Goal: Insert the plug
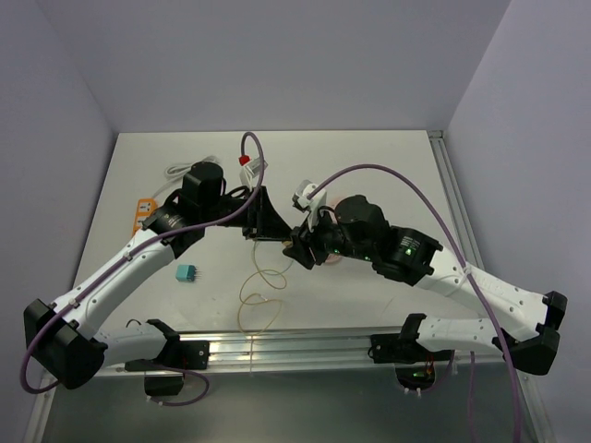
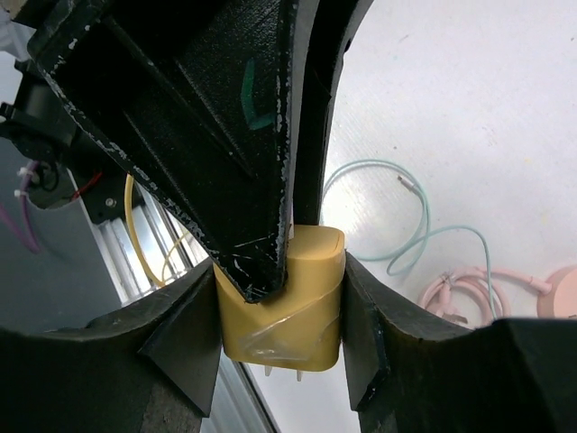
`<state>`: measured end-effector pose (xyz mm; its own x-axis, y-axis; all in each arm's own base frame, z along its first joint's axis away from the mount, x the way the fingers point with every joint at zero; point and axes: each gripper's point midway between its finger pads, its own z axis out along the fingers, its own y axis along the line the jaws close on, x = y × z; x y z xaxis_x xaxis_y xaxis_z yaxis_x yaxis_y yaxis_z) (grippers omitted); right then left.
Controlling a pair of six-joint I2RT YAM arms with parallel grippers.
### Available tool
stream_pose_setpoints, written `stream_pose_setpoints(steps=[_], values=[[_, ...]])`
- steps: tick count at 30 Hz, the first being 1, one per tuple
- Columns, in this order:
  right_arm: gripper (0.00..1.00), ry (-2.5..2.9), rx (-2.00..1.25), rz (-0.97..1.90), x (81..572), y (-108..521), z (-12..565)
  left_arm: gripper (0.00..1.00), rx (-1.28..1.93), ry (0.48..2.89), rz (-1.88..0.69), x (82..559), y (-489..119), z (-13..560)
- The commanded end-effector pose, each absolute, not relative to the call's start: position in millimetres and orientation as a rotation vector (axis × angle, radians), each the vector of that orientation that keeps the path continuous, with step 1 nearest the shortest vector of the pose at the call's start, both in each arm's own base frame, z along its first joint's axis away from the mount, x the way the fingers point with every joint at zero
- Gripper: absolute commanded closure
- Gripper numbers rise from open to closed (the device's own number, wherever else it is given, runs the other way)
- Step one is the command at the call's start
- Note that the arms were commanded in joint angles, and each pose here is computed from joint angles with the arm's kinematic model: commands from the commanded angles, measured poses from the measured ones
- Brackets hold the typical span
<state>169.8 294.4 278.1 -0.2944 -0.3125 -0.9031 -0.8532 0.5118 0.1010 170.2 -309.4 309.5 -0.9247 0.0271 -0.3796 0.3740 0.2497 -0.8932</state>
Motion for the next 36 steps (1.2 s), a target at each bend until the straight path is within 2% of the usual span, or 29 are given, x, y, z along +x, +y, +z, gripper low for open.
stream_pose_setpoints(steps=[1, 2, 4, 14, 15, 17, 19, 20, 21, 23, 24, 26, 30, 36], values=[[0.73, 1.817, -0.867, 0.753, 177, 285, 289, 1.00, 0.408, 2.112, -1.723, 169, -305, 340], [0.68, 1.812, -0.851, 0.753, 179, 284, 290, 1.00, 0.403, 2.109, -1.711, 172, -304, 340], [0.64, 1.817, -0.830, 0.757, 180, 280, 287, 1.00, 0.393, 2.116, -1.695, 173, -303, 340], [0.62, 1.814, -0.794, 0.788, 186, 276, 287, 1.00, 0.362, 2.112, -1.682, 178, -296, 337], [0.64, 1.815, -0.794, 0.787, 186, 277, 286, 1.00, 0.363, 2.108, -1.681, 179, -296, 338], [1.00, 1.809, -0.805, 0.798, 186, 278, 285, 1.00, 0.388, 2.089, -1.693, 177, -296, 340], [1.00, 1.804, -0.830, 0.805, 183, 279, 281, 0.98, 0.414, 2.080, -1.702, 175, -295, 342], [1.00, 1.794, -0.839, 0.816, 181, 280, 283, 0.66, 0.418, 2.095, -1.672, 177, -294, 337], [1.00, 1.795, -0.844, 0.815, 181, 280, 280, 0.48, 0.404, 2.104, -1.639, 180, -292, 335], [1.00, 1.800, -0.837, 0.816, 180, 277, 278, 0.19, 0.393, 2.075, -1.534, 191, -285, 336], [1.00, 1.813, -0.828, 0.814, 181, 275, 275, 0.14, 0.377, 2.093, -1.497, 192, -281, 333], [1.00, 1.821, -0.827, 0.824, 180, 273, 271, 0.08, 0.345, 2.062, -1.391, 202, -272, 335], [1.00, 1.801, -0.825, 0.884, 173, 267, 268, 0.06, 0.288, 2.033, -1.257, 213, -256, 337], [1.00, 1.685, -0.827, 1.108, 154, 274, 297, 0.14, 0.279, 1.948, -1.148, 218, -241, 335]])
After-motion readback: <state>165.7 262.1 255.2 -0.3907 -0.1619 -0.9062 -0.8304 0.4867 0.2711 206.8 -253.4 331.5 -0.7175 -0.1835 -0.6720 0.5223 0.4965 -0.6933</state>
